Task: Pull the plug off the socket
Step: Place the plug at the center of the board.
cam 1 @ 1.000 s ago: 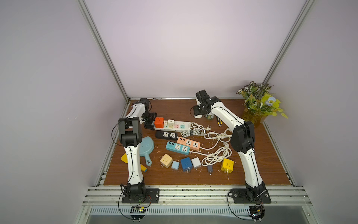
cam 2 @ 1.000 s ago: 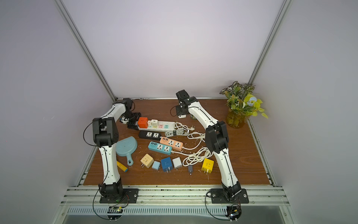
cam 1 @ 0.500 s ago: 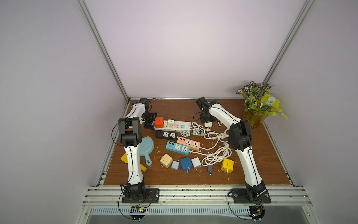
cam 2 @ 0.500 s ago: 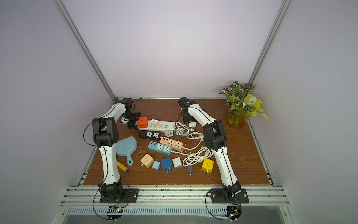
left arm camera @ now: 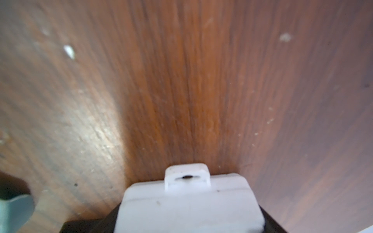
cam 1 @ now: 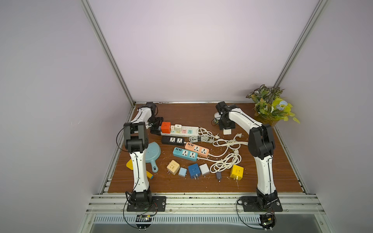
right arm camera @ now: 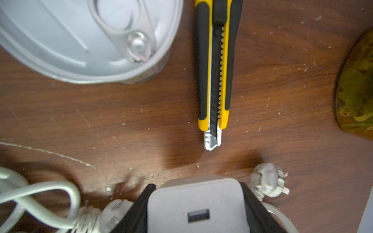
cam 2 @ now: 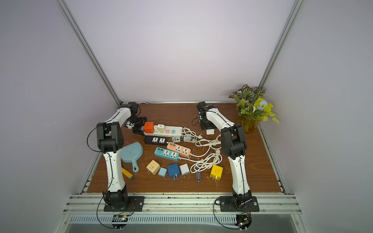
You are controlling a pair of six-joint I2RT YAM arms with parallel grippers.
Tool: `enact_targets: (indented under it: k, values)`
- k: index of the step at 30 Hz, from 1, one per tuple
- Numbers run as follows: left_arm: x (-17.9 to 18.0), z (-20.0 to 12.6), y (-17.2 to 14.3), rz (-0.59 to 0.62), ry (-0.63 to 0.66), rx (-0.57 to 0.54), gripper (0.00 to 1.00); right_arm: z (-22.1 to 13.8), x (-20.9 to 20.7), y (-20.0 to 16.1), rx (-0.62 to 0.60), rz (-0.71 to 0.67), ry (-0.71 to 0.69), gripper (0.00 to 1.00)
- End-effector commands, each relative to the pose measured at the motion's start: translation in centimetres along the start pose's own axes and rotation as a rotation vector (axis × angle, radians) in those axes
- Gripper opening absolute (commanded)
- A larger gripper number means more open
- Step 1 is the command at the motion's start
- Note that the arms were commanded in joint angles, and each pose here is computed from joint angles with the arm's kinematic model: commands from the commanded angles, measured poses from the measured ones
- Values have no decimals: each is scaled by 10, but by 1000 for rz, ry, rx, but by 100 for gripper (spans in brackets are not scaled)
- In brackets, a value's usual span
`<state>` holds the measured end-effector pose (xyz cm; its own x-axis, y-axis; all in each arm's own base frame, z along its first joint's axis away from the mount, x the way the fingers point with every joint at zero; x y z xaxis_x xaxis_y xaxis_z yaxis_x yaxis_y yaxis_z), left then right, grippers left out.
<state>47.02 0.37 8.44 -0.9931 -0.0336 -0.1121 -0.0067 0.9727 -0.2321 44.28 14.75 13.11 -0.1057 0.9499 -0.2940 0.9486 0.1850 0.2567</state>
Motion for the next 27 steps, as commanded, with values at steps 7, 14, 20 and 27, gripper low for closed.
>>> enact_targets:
  k: [7, 14, 20, 27]
  values:
    - [20, 28, 17, 12, 140, -143, 18, 11, 18, 20, 10, -1, 67, 18]
    - [17, 27, 16, 12, 131, -141, 19, 26, 6, 22, 15, 43, 52, 46]
    - [17, 28, 15, 16, 132, -140, 19, 21, 10, 29, 6, 40, 95, 67]
    - [16, 27, 15, 19, 129, -137, 19, 8, 3, 28, -15, 49, 85, 79]
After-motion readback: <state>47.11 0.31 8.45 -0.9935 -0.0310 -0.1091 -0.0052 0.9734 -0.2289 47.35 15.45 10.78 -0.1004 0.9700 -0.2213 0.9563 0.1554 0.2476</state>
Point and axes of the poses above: each gripper's point midway between its finger pads, its own z axis out along the fingers, its own x axis along the line the jaws close on, y = z × x, the point moved 6 cm from there along -z, back along the fingers, and after that the axes turned 8 degrees about -z, right-handed, at the moved point
